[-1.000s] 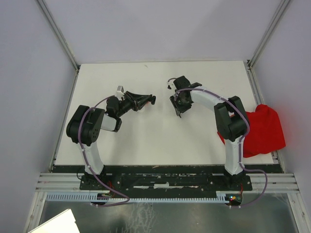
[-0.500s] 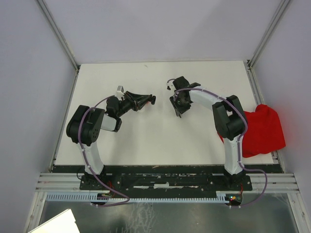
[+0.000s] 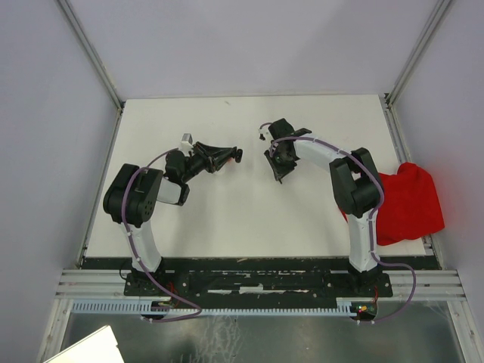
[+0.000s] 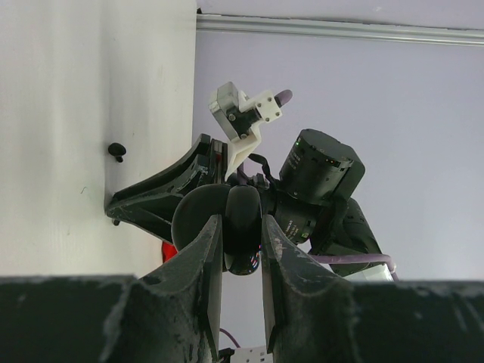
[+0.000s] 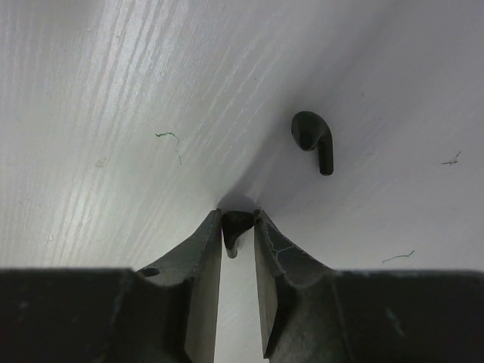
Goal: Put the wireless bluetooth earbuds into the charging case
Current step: Pick up the earbud from the center of the board.
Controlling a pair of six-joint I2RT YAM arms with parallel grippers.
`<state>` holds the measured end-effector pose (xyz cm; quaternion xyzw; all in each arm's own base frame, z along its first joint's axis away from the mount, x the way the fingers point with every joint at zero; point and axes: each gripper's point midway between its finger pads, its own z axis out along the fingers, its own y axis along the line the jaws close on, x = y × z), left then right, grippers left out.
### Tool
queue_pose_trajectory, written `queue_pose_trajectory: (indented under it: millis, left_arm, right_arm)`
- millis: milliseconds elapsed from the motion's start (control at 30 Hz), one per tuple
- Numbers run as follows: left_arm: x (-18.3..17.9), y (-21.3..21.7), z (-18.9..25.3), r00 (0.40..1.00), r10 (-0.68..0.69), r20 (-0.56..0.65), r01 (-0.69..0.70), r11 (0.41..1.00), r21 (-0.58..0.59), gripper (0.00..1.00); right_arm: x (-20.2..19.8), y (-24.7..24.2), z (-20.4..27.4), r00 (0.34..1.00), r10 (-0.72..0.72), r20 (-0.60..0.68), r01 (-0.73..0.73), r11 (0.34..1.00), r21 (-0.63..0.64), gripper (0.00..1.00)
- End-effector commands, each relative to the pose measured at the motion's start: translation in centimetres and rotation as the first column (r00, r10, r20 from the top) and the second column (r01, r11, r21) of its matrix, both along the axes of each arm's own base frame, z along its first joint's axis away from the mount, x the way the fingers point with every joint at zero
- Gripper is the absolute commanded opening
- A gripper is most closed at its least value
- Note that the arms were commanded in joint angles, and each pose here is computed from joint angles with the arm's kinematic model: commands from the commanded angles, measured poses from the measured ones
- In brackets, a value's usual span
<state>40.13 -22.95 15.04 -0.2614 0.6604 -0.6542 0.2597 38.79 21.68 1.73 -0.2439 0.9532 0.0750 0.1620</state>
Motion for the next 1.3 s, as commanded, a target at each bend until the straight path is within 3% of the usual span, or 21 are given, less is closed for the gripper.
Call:
queue_pose_trajectory:
  millis: [0, 233, 467, 600, 700, 833, 1000, 1167, 1267]
  left_arm:
    - [-0.3, 0.1, 1.5, 0.996, -0.014, 0.084, 0.014, 1.0, 0.0, 0.03]
    - [-0.4, 0.0, 1.3, 0.997, -0.016, 0.079, 0.016, 1.0, 0.0, 0.03]
    - [-0.3, -0.1, 1.4, 0.996, -0.028, 0.082, 0.028, 1.0, 0.001, 0.03]
    - [-0.4, -0.6, 1.4, 0.995, -0.054, 0.083, 0.054, 0.999, 0.001, 0.03]
    - [-0.5, -1.4, 1.3, 0.993, -0.085, 0.08, 0.085, 0.996, 0.007, 0.03]
    - [-0.7, -3.0, 1.3, 0.987, -0.138, 0.077, 0.137, 0.99, 0.02, 0.03]
    - [-0.9, -4.6, 1.1, 0.979, -0.195, 0.058, 0.193, 0.98, 0.039, 0.03]
    - [-1.3, -6.0, 1.2, 0.965, -0.255, 0.055, 0.253, 0.967, 0.039, 0.03]
    - [-1.5, -6.7, 1.0, 0.957, -0.285, 0.05, 0.283, 0.958, 0.051, 0.03]
  right_arm:
    - [0.7, 0.2, 0.6, 1.0, 0.009, 0.017, -0.009, 1.0, -0.004, 0.27]
    - [1.5, 0.4, 2.8, 0.996, -0.001, 0.086, -0.001, 1.0, 0.021, 0.06]
    - [3.6, 1.8, 9.5, 0.943, -0.048, 0.328, -0.013, 0.983, 0.182, 0.01]
    - [3.7, 2.3, 14.3, 0.857, -0.104, 0.504, -0.066, 0.949, 0.308, 0.01]
    - [2.9, 2.6, 18.7, 0.751, -0.172, 0.637, -0.151, 0.895, 0.42, 0.01]
    - [1.5, 3.1, 21.6, 0.645, -0.224, 0.73, -0.273, 0.825, 0.495, 0.01]
    - [0.5, 3.4, 23.1, 0.563, -0.234, 0.792, -0.367, 0.788, 0.494, 0.01]
    - [-0.9, 3.7, 23.8, 0.392, -0.236, 0.889, -0.517, 0.743, 0.425, 0.01]
    - [-1.6, 4.1, 23.8, 0.327, -0.219, 0.919, -0.577, 0.724, 0.378, 0.01]
